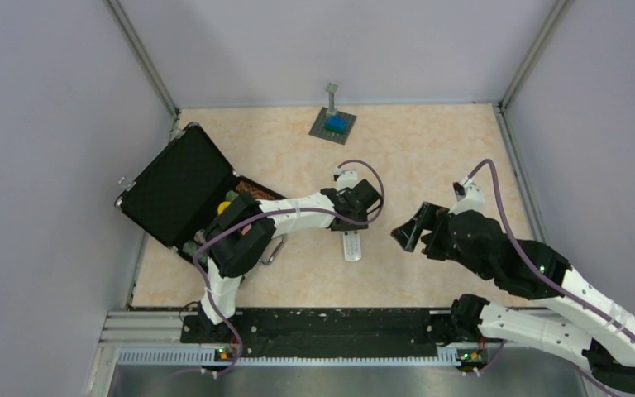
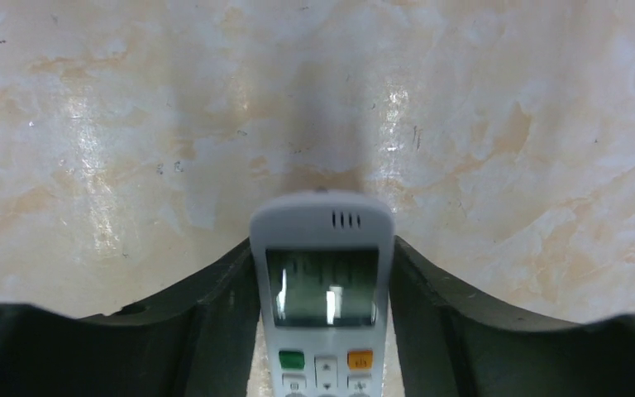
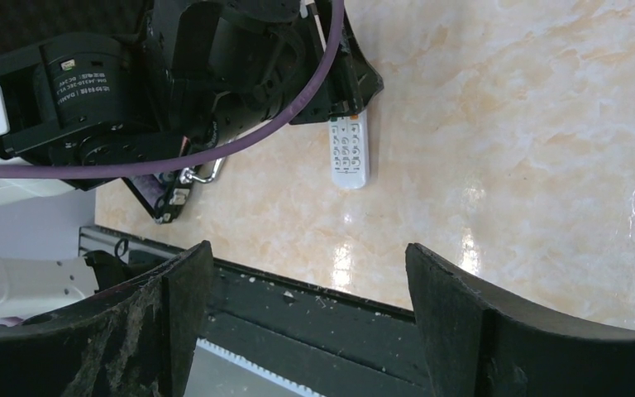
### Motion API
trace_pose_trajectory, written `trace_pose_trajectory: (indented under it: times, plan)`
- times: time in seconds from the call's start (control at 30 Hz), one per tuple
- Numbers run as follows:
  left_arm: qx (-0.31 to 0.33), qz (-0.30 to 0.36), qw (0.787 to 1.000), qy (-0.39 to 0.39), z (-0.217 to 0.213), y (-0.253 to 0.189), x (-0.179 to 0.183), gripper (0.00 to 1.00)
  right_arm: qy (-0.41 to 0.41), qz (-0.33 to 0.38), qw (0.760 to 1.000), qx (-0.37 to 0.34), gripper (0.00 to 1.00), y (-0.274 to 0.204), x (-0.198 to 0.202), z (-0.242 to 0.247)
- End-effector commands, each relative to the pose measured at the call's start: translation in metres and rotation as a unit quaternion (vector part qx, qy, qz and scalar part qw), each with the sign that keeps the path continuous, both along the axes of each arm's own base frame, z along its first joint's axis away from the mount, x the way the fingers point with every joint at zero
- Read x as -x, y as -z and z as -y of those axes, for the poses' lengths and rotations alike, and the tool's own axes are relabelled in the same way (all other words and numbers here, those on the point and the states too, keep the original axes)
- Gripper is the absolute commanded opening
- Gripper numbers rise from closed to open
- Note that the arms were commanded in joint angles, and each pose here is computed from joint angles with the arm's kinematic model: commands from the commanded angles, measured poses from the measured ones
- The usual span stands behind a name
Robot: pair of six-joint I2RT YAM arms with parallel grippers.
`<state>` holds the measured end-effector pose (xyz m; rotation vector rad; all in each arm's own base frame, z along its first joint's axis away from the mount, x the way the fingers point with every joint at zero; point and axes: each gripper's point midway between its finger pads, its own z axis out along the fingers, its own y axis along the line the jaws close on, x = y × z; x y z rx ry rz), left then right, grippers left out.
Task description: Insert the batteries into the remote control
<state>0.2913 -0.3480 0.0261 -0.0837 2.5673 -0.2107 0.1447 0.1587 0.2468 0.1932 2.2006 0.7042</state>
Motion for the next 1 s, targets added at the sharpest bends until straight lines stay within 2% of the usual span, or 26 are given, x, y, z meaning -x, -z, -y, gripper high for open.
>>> trace_pose_trajectory:
  times: [0.0, 0.27, 0.43, 0.53, 0.7, 0.83, 0.97]
  plan:
    - [-0.015, 0.001, 1.0, -0.014, -0.011, 0.004, 0.004, 0.63, 0.015, 0.026, 0.999, -0.041, 0.85, -0.028, -0.003, 0.004]
    - [-0.035, 0.009, 0.999, 0.008, -0.019, -0.018, 0.005, 0.73, 0.011, 0.026, 0.999, -0.04, 0.85, -0.029, -0.001, 0.006]
    - [-0.033, 0.032, 0.999, 0.012, -0.035, -0.058, 0.01, 0.77, 0.011, 0.027, 1.0, -0.012, 0.86, -0.027, 0.0, 0.014]
    - [-0.013, 0.054, 0.998, 0.014, -0.049, -0.088, 0.018, 0.83, 0.029, 0.041, 0.999, 0.011, 0.87, -0.031, -0.002, 0.03]
    - [0.017, 0.109, 0.994, 0.002, -0.091, -0.139, 0.037, 0.89, 0.08, 0.088, 0.992, 0.033, 0.87, -0.055, -0.005, 0.071]
    - [0.045, 0.158, 0.986, 0.004, -0.125, -0.18, 0.054, 0.88, 0.107, 0.132, 0.985, 0.027, 0.88, -0.084, -0.004, 0.098]
    - [0.043, 0.207, 0.977, -0.035, -0.176, -0.211, 0.068, 0.88, 0.125, 0.183, 0.974, 0.038, 0.91, -0.117, -0.002, 0.125]
